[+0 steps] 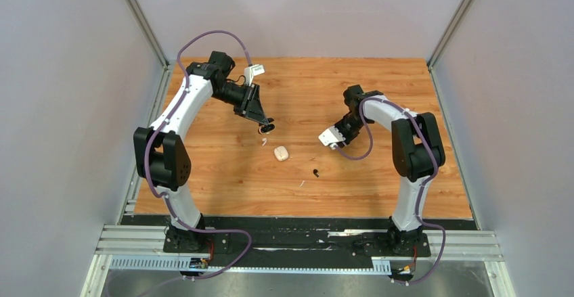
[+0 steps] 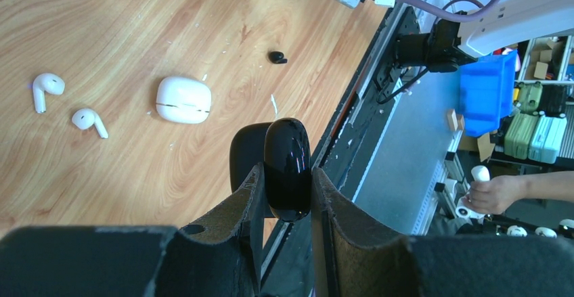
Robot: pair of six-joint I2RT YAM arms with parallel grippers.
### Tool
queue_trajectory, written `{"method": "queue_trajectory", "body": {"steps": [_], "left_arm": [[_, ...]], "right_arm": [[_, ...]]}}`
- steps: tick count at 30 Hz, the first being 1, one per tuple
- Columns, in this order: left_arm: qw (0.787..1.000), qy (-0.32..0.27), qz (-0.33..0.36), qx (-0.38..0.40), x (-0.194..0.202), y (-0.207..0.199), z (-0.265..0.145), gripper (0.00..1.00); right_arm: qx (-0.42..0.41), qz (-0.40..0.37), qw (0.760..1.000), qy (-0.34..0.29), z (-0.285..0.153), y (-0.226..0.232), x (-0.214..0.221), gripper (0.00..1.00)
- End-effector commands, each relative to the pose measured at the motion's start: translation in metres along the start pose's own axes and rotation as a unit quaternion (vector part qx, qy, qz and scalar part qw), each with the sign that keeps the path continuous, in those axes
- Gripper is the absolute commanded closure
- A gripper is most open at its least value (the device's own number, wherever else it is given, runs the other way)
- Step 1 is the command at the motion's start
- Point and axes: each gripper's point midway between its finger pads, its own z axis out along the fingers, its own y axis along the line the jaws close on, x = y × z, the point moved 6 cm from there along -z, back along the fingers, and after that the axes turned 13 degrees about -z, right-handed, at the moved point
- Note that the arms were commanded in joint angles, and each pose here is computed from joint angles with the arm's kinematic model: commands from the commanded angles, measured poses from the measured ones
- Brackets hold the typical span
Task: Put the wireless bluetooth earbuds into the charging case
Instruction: Pick up the earbud from the center of the board.
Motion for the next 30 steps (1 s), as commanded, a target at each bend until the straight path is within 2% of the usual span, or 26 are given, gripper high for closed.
{"method": "queue_trajectory", "body": {"steps": [1,9,13,21,24,27,29,30], "left_arm": [[0.999,-0.013,0.031,0.008,-0.005,-0.009,-0.007,1.0],[0.999,-0.014,0.032,0.008,-0.007,-0.008,-0.006,1.0],[0.999,-0.013,0.032,0.009,-0.006,-0.008,-0.006,1.0],[0.999,-0.013,0.03,0.01,-0.007,-0.008,-0.006,1.0],[0.999,-0.013,0.029,0.01,-0.008,-0.008,-0.006,1.0],[0.999,-0.018,0.026,0.004,-0.009,-0.007,-0.006,1.0],[0.999,-0.024,0.02,-0.004,-0.009,-0.006,-0.005,1.0],[1.0,-0.028,0.009,-0.01,-0.01,-0.004,-0.004,1.0]], "right_arm": [[-0.028,0.023,0.999,0.004,0.0,0.003,0.006,0.67],[-0.046,0.107,0.993,0.012,0.005,0.003,0.018,0.65],[-0.059,0.143,0.988,0.008,0.008,0.006,0.021,0.73],[-0.059,0.17,0.984,-0.002,0.011,0.007,0.017,0.8],[-0.034,0.225,0.974,-0.017,0.008,-0.006,0.017,0.84],[0.006,0.345,0.938,-0.042,0.001,-0.028,0.016,0.94],[0.046,0.449,0.889,-0.077,-0.014,-0.047,0.011,1.0],[0.063,0.514,0.85,-0.102,-0.025,-0.056,0.006,1.0]]}}
